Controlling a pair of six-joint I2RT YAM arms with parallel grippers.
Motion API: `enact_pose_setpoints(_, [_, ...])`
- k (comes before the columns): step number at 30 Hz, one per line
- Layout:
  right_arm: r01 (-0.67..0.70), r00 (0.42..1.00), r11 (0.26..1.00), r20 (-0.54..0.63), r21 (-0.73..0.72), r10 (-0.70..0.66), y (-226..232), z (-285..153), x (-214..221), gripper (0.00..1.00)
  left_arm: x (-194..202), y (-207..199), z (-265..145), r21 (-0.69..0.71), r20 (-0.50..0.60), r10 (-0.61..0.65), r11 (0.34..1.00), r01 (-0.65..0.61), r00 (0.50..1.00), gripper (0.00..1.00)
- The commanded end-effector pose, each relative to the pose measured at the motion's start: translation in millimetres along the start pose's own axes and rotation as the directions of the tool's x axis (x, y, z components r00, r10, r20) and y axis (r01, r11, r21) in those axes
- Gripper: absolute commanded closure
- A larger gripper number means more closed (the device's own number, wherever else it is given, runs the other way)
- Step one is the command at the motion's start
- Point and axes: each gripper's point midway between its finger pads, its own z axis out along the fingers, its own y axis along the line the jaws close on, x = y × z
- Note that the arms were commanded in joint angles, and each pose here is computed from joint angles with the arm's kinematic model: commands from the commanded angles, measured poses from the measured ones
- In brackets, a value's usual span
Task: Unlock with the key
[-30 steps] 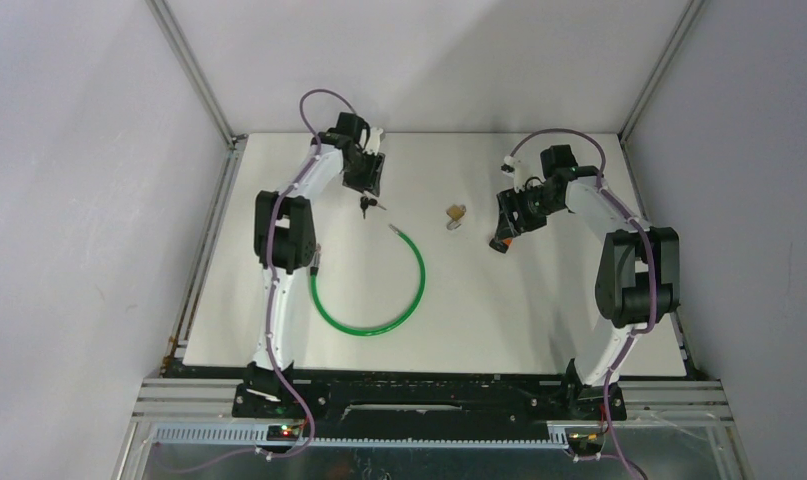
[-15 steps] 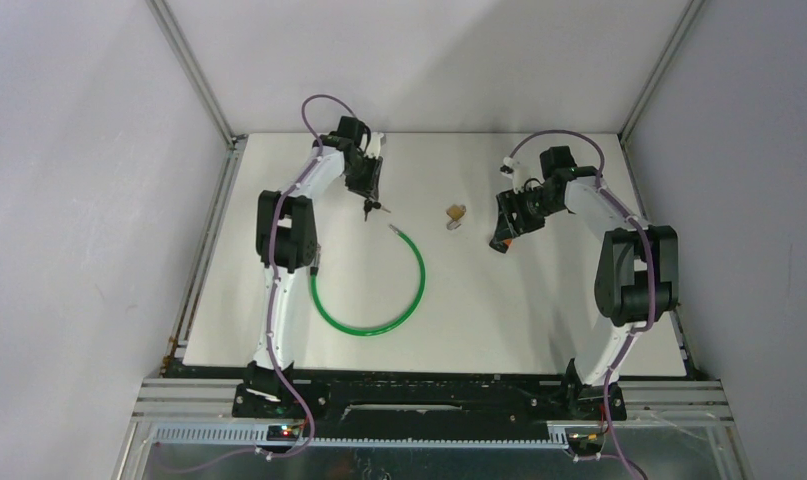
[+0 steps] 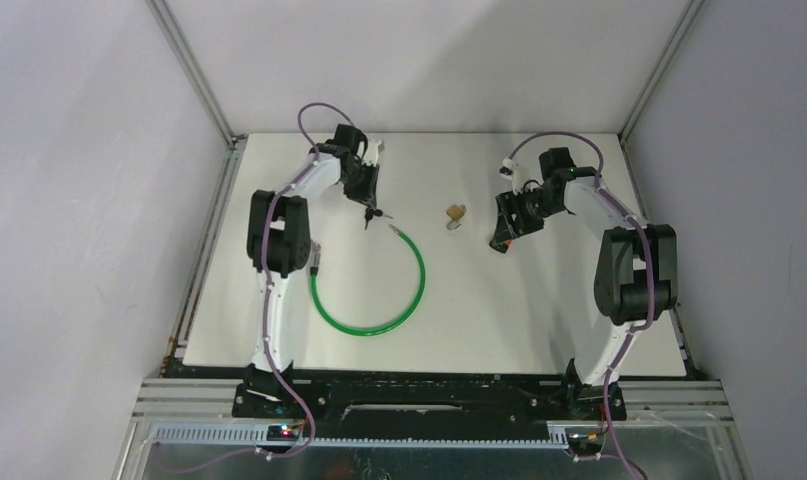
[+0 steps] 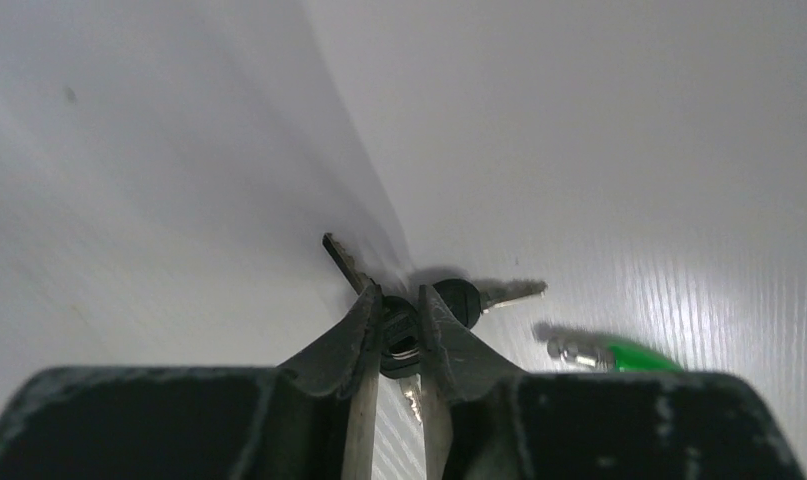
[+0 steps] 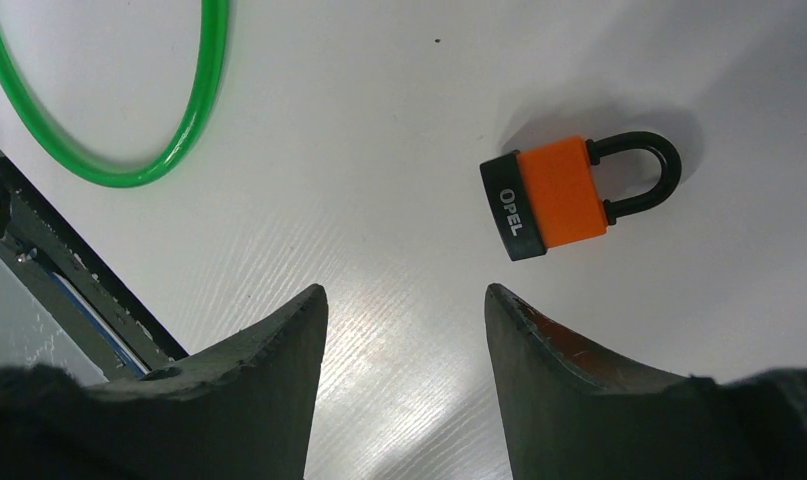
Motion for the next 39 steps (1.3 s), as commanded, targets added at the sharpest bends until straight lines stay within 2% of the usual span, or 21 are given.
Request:
enact_pose_setpoints(1, [-0.005,1.0,0.999,-0.001,-0.034,0.005,2,4,1,0.39,-2,-14,-34,0.035,0.047,0.003,0.999,-0.004,0.999,0.76])
enact_pose_setpoints(9, [-0.006,1.0,0.999,-0.005,-0.045,0.006,4,4,2,0.39,19,-23,-45,0.067,0.028,-0.007,0.998,0.005,1.0,0.69])
enact_pose_setpoints(17, [-0.005,1.0,0.998,-0.01,-0.055,0.004,4,6,3,0.39,18,-32,-55,0.084,0.046,0.016,0.996,-0.02,0.999,0.63])
enact_pose_setpoints(28, [-0.009,1.0,0.998,-0.016,-0.066,0.008,4,8,5,0.39,27,-22,-45,0.036,0.014,0.063,0.997,-0.063,0.998,0.61])
enact_pose_setpoints(39, [-0.006,1.0,0.998,-0.014,-0.06,0.005,4,7,4,0.39,40,-31,-37,0.056,-0.027,0.086,0.995,-0.085,0.996,0.7])
